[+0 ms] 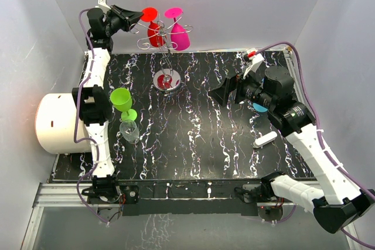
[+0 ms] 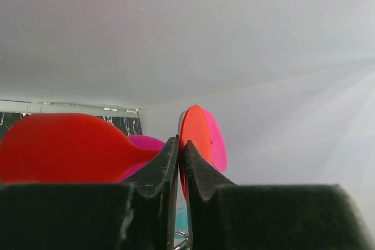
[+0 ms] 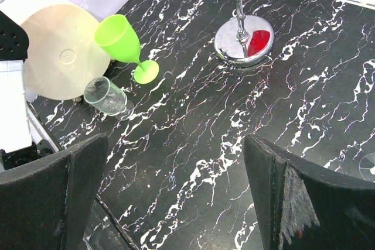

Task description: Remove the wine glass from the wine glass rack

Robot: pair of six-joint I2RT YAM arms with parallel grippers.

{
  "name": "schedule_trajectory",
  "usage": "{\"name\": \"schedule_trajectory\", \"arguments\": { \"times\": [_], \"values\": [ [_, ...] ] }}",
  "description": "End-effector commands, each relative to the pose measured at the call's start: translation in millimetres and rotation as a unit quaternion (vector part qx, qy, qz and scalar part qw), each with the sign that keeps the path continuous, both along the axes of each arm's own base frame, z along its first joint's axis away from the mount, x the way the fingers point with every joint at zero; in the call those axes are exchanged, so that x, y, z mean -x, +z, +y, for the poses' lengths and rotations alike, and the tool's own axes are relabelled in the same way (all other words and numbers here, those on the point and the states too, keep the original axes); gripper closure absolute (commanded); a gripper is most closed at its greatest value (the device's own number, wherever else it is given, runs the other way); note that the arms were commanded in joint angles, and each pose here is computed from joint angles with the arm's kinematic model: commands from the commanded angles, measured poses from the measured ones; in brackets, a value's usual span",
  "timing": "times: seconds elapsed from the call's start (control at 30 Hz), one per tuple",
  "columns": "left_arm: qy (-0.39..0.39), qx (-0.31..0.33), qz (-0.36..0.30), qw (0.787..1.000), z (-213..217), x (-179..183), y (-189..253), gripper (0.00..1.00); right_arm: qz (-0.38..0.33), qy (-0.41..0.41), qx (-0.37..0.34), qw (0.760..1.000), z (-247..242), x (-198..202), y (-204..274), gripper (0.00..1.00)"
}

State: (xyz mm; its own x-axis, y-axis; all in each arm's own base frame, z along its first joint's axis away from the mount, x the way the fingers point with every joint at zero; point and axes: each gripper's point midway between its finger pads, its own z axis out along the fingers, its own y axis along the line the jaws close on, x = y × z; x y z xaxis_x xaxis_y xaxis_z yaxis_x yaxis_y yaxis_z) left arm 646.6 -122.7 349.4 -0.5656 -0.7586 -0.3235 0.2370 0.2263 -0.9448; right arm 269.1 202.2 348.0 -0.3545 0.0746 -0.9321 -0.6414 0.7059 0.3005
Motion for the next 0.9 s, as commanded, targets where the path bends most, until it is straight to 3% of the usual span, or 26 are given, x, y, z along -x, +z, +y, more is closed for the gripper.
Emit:
{"name": "schedule_trajectory", "arguments": {
  "times": [0.0, 0.13, 0.43, 0.87],
  "values": [
    [-0.019, 0.0, -0.061, 0.998, -12, 42, 80, 0.95, -0.048, -0.002, -0.012, 0.999, -2, 1, 23, 0.02],
    [-0.017, 0.007, -0.067, 0.998, -10, 45, 90, 1.0, -0.049, -0.001, -0.014, 0.999, -2, 2, 24, 0.02],
    [0.002, 0.041, -0.07, 0.997, -5, 41, 105, 1.0, -0.049, 0.005, -0.017, 0.999, 1, 2, 28, 0.02],
    [0.032, 0.04, -0.056, 0.997, 0, 27, 97, 1.0, -0.056, 0.005, -0.025, 0.998, 1, 3, 36, 0.02]
  ]
}}
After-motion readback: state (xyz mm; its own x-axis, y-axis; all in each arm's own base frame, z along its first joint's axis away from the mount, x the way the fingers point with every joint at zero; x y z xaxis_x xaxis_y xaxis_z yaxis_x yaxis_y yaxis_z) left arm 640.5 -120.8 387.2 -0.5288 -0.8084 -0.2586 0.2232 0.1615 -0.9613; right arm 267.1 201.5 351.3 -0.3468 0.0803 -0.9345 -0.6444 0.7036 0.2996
